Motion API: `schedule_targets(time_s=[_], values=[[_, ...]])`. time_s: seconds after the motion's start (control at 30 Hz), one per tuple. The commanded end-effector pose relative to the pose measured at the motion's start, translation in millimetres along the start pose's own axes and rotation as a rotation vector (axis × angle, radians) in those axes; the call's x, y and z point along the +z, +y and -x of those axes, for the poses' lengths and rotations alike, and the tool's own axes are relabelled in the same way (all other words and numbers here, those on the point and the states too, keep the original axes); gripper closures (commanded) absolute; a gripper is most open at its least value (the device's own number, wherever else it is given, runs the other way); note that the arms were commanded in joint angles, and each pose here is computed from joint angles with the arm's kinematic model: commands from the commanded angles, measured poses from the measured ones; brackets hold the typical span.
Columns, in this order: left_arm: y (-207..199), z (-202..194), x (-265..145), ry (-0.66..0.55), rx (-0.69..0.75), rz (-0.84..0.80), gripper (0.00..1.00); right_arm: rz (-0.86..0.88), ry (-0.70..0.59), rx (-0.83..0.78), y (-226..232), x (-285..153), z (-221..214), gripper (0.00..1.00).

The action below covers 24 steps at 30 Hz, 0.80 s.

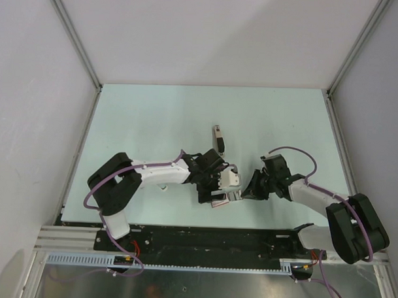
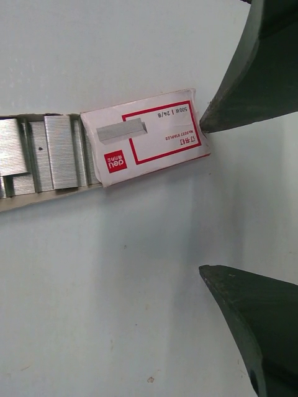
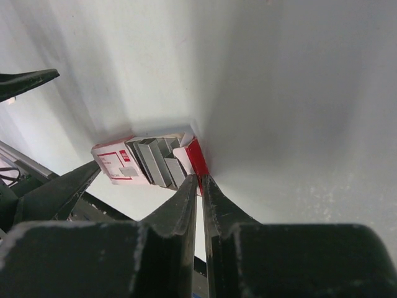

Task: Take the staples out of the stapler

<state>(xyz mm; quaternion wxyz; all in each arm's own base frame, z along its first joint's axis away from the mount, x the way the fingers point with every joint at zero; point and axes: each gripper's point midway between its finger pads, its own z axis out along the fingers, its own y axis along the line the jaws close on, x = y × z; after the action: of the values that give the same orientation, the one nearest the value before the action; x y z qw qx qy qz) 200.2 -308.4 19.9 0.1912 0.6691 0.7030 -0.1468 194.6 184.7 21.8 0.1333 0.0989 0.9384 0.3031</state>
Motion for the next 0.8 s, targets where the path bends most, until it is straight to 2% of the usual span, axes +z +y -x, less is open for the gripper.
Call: schedule_targets(time_s=[0.0,0.47,0.77], values=[[6,17,2,-0.036,0.028,0.018,0.08,0.026,0.008,0.000,8,5,-5,0.89],[2,10,1,-0.032,0.068,0.010,0.08,0.068,0.024,-0.068,27,14,-12,0.90],[13,1,3,-0.029,0.197,0.074,0.14,0.060,0.071,-0.167,32,15,-9,0.91]])
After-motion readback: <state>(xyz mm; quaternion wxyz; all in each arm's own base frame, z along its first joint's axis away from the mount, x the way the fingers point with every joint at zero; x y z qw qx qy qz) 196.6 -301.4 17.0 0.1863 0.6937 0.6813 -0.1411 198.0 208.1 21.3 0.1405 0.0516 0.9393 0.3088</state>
